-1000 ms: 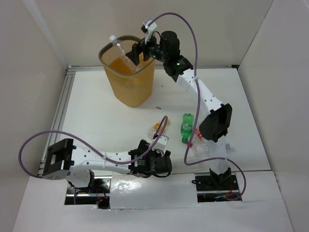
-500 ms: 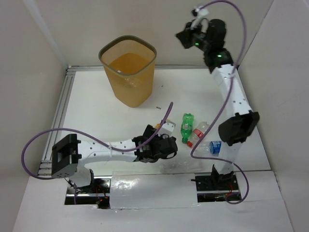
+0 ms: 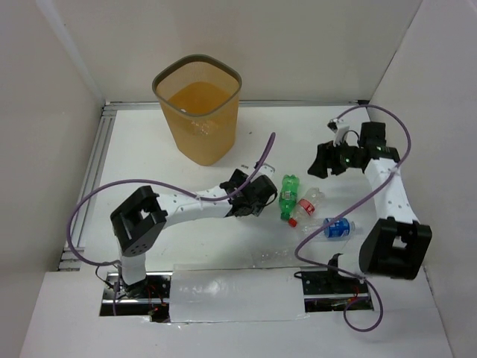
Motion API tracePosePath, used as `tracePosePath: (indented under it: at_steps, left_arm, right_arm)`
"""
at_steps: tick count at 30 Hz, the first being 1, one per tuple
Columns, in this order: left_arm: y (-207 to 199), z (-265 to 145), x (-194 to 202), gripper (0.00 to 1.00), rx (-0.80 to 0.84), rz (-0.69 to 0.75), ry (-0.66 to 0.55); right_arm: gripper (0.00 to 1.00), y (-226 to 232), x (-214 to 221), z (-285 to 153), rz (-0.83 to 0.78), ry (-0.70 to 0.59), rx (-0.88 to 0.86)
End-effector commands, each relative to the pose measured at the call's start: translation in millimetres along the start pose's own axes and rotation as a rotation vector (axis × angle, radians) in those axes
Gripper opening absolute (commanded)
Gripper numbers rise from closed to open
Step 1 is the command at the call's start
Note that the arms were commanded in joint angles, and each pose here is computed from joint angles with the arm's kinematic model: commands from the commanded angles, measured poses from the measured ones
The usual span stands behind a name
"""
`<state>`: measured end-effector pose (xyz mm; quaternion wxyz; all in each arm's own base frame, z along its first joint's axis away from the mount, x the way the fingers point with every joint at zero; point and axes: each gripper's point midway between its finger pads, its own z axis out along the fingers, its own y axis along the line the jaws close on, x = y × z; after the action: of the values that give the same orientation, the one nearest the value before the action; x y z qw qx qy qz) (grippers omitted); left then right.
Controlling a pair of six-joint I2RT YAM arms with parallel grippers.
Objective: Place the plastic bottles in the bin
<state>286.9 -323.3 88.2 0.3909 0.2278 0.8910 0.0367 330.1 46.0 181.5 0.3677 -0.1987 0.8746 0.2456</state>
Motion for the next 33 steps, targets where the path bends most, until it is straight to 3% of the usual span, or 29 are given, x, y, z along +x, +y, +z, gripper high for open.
tracePosePath:
  at_steps: [1, 5, 9, 11, 12, 16, 17, 19, 23, 24, 25, 33]
  left_arm:
    - [4.6, 19.7, -10.5, 0.99, 0.012, 0.02, 0.008]
    - [-2.2, 38.2, -5.3, 0.98, 0.042, 0.051, 0.051]
    - [-16.4, 44.8, 0.8, 0.9, 0.099, 0.063, 0.075]
    - [-19.0, 48.7, 2.8, 0.78, 0.121, 0.056, 0.086]
    - [-21.0, 48.3, 3.4, 0.78, 0.133, 0.055, 0.089]
    - [-20.5, 55.4, 16.2, 0.5, 0.155, 0.04, 0.126]
    - [-19.5, 49.7, 8.7, 0.38, 0.16, 0.021, 0.109]
    - [-19.3, 44.3, 3.9, 0.33, 0.174, 0.011, 0.092]
    - [-20.5, 5.6, -45.4, 0.28, 0.22, -0.043, -0.029]
    - [-14.4, -12.8, -64.5, 0.26, 0.233, -0.065, -0.074]
    - [-10.1, -28.1, -89.7, 0.26, 0.241, -0.095, -0.134]
    - [69.9, -145.2, -227.9, 0.22, 0.289, -0.316, -0.489]
  right_arm:
    - [0.79, 22.4, -9.0, -36.6, -0.139, -0.101, 0.006]
    - [0.8, 26.7, 7.7, -42.4, -0.14, -0.1, 0.021]
    - [0.81, 29.2, 16.2, -44.4, -0.122, -0.09, 0.022]
    - [0.82, 29.6, 20.0, -42.7, -0.105, -0.084, 0.018]
    - [0.82, 29.6, 20.0, -42.7, -0.105, -0.084, 0.018]
    - [0.82, 29.1, 25.9, -40.9, -0.087, -0.079, 0.011]
    - [0.82, 29.1, 26.0, -40.9, -0.087, -0.078, 0.011]
    - [0.82, 27.5, 29.9, -39.7, -0.08, -0.068, 0.017]
    - [0.81, 25.1, 34.7, -38.0, -0.086, -0.048, 0.018]
    - [0.87, 25.3, 38.5, -36.4, -0.079, -0.041, 0.014]
    - [1.0, 25.0, 41.6, -35.1, -0.077, -0.028, 0.007]
    - [1.0, 16.6, 43.0, -27.6, -0.048, -0.058, 0.04]
